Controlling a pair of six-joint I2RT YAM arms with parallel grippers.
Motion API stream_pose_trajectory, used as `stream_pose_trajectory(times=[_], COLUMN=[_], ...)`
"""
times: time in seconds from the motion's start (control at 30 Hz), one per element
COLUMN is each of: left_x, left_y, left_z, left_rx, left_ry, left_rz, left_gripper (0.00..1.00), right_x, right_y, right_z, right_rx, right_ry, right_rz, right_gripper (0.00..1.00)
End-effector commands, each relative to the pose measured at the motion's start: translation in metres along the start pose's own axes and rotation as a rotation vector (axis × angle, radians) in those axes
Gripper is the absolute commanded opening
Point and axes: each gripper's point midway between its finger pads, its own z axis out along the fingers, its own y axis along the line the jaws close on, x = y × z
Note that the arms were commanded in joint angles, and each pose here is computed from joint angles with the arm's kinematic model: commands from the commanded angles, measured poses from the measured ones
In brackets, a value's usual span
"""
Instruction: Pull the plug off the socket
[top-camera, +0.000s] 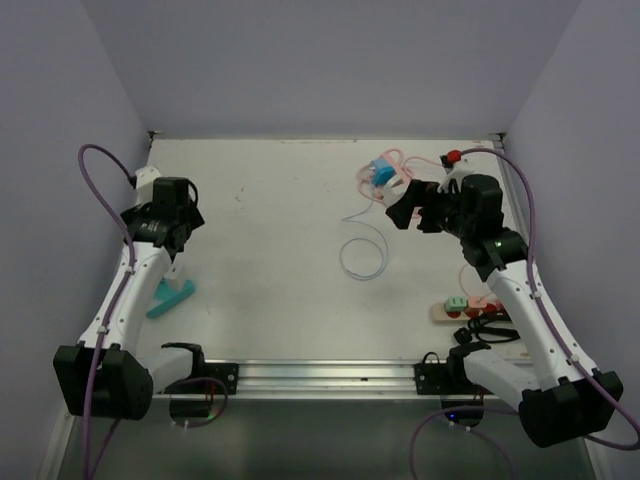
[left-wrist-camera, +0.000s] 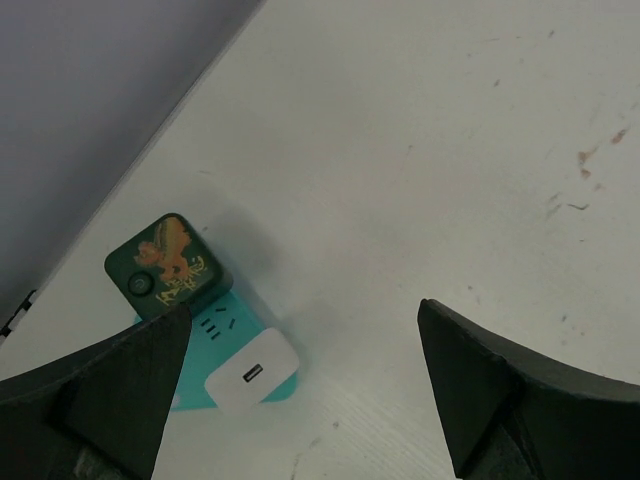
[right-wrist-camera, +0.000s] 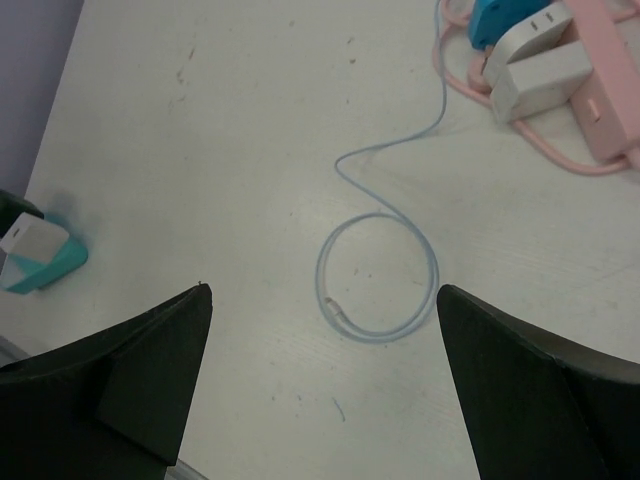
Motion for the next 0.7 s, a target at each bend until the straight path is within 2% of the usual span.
stream_pose_trajectory(times=[0.0, 0.17, 0.33, 0.53, 0.67], left_x=[-0.012, 0.003, 0.021, 0.042, 0.048], left_y=[0.016, 0.057, 0.087, 0.102, 0.1], left_z=[0.014, 0.047, 0.066, 0.088, 0.101], left_rx=[-0.077, -0.208, -0.307, -0.379, -0.359], left_ry=[-0.033, 0.064, 0.101, 0.176, 0.213], left_rz=[-0.079, -0.169, -0.247, -0.302, -0.337], left_gripper=[1.0, 1.0, 1.0, 1.0, 1.0], right_x=[0.028, 0.048, 0.053, 0.06, 0.059], right_y=[0.016, 0.022, 0.023, 0.034, 0.041], right_z=[0.005, 0.014, 0.014, 0.015, 0.015], right_rx=[-0.113, -0.17, -0.181, -0.204, -0.223], right_ry=[0.104, 0.168, 0.156, 0.177, 0.179], right_rz=[0.048, 0.09, 0.085, 0.047, 0.019], right_gripper=[0.99, 0.99, 0.99, 0.99, 0.99])
